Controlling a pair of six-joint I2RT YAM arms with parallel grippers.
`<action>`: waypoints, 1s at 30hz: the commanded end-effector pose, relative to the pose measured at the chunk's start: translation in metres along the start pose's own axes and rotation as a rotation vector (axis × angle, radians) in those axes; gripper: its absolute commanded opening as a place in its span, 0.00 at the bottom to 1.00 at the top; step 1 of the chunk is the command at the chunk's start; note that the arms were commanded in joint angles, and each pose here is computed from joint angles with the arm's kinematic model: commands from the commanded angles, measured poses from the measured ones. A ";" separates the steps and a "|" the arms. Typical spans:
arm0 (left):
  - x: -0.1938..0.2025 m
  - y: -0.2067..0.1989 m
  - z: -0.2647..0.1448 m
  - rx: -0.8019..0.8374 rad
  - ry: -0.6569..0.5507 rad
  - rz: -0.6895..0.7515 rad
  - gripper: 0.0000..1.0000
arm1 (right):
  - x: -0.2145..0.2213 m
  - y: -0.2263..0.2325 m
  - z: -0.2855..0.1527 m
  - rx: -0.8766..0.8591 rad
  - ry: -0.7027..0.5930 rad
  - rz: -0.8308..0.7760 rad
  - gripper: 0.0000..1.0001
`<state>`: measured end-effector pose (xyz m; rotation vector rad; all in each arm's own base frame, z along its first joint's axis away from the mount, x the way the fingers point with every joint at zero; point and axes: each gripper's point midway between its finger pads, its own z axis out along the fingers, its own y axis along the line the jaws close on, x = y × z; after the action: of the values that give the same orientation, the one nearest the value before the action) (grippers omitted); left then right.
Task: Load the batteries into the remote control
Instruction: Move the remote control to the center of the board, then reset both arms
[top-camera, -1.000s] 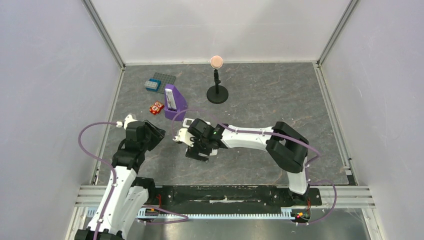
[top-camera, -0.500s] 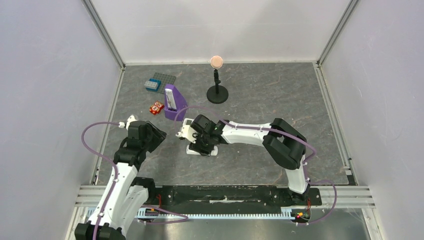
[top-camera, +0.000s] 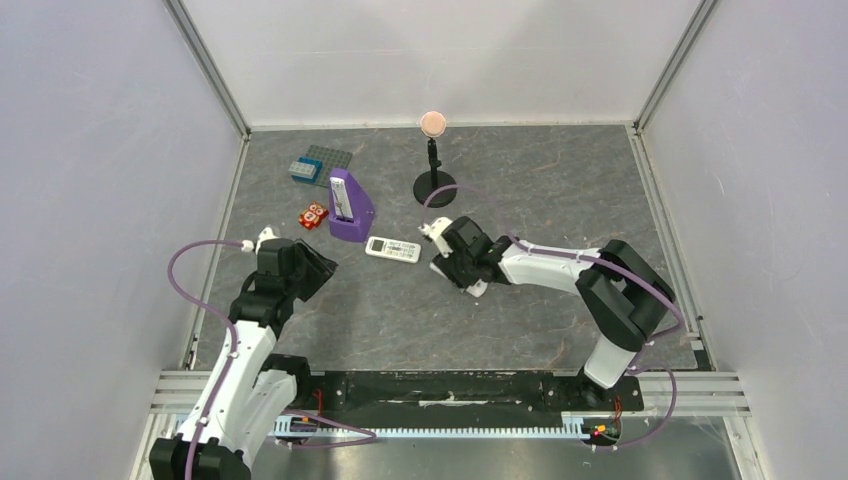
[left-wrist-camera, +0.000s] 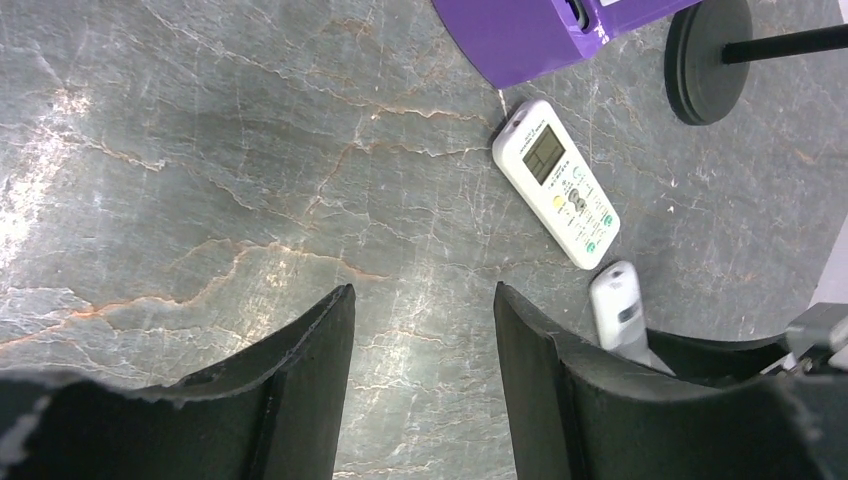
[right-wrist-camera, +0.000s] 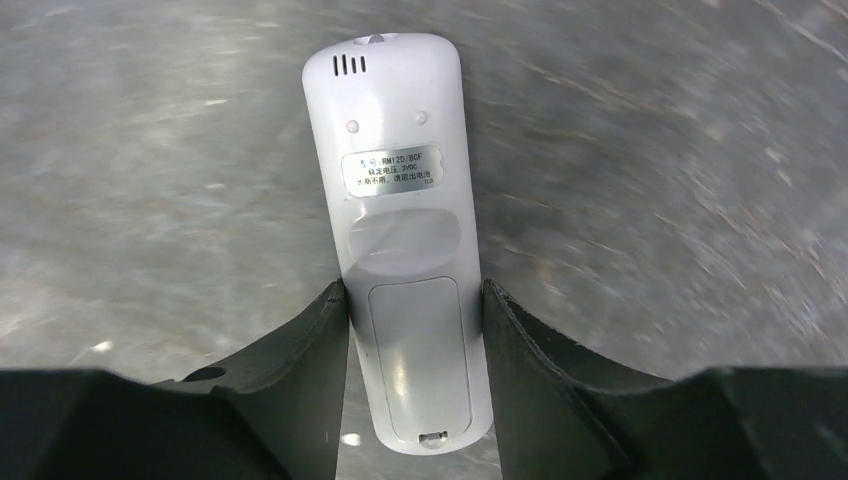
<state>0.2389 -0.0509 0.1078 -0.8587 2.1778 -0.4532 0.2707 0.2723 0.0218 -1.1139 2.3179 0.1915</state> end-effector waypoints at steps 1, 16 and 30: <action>-0.003 -0.013 0.001 0.064 -0.001 0.031 0.60 | -0.001 -0.051 -0.007 0.240 -0.052 0.222 0.33; 0.005 -0.022 -0.019 0.008 0.159 0.053 0.76 | -0.038 -0.080 -0.066 0.300 -0.257 0.509 0.98; -0.030 -0.065 -0.132 0.307 -0.084 0.224 0.78 | 0.064 -0.151 -0.289 0.852 -0.573 0.887 0.98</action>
<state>0.2061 -0.0768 0.2110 -0.5768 2.1055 -0.6562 0.2638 0.0956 0.2152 0.1442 1.9828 0.0122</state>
